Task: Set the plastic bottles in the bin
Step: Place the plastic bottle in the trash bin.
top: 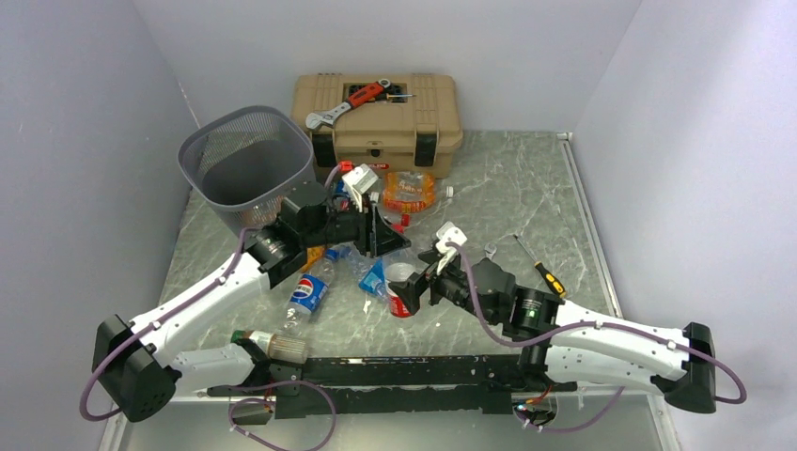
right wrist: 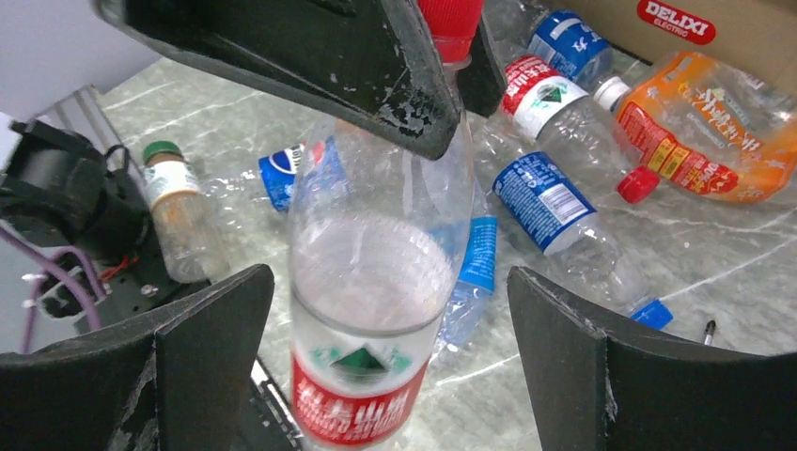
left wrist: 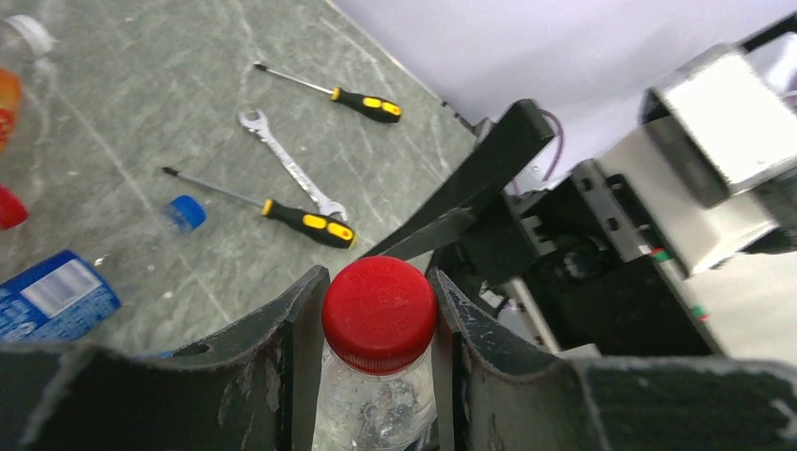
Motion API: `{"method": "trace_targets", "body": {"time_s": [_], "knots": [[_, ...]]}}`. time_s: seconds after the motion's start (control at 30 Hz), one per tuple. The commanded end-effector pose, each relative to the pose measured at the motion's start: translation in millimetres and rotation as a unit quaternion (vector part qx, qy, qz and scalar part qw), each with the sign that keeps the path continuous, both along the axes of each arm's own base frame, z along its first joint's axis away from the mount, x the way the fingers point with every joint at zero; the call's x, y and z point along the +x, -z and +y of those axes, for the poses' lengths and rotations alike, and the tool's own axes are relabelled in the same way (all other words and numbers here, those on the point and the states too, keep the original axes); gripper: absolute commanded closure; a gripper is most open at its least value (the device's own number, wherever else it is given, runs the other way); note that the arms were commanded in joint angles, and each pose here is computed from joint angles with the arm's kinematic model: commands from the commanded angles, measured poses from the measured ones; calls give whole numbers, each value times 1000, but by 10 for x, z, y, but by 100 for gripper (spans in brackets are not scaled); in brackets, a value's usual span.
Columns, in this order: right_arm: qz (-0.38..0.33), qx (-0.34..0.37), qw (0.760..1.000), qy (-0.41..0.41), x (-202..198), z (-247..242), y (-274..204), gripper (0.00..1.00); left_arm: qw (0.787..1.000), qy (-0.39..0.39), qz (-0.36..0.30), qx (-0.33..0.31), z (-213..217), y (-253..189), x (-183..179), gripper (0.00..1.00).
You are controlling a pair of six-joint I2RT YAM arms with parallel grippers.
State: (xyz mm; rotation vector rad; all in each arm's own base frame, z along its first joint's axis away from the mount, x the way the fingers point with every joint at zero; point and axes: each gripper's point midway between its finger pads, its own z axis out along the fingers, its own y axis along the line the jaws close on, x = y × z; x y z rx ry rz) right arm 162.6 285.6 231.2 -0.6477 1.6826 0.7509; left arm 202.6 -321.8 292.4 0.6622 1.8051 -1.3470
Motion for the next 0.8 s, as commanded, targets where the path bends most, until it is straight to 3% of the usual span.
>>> {"method": "trace_targets", "body": {"time_s": [0.0,0.13,0.23,0.43,0.53,0.67,0.77], "knots": [[19,70,997,-20,-163,-55,-576,0,995,-60,-79,14,187,-416,126,100],[26,109,992,-61,-366,-134,-876,0,978,-120,-162,55,444,-851,278,100],[29,141,989,-9,-269,-333,-929,0,954,-176,-217,108,680,-1153,463,100],[14,218,975,39,-210,-642,-815,0,881,-301,-349,104,1172,-2211,662,100],[17,241,968,66,-169,-780,-713,0,834,-371,-398,89,1413,-2670,745,100],[25,226,972,53,-203,-730,-560,0,745,-508,-382,202,1874,-2718,1257,100],[44,195,978,67,-164,-695,-415,0,737,-549,-337,203,2133,-2654,1552,100]]}}
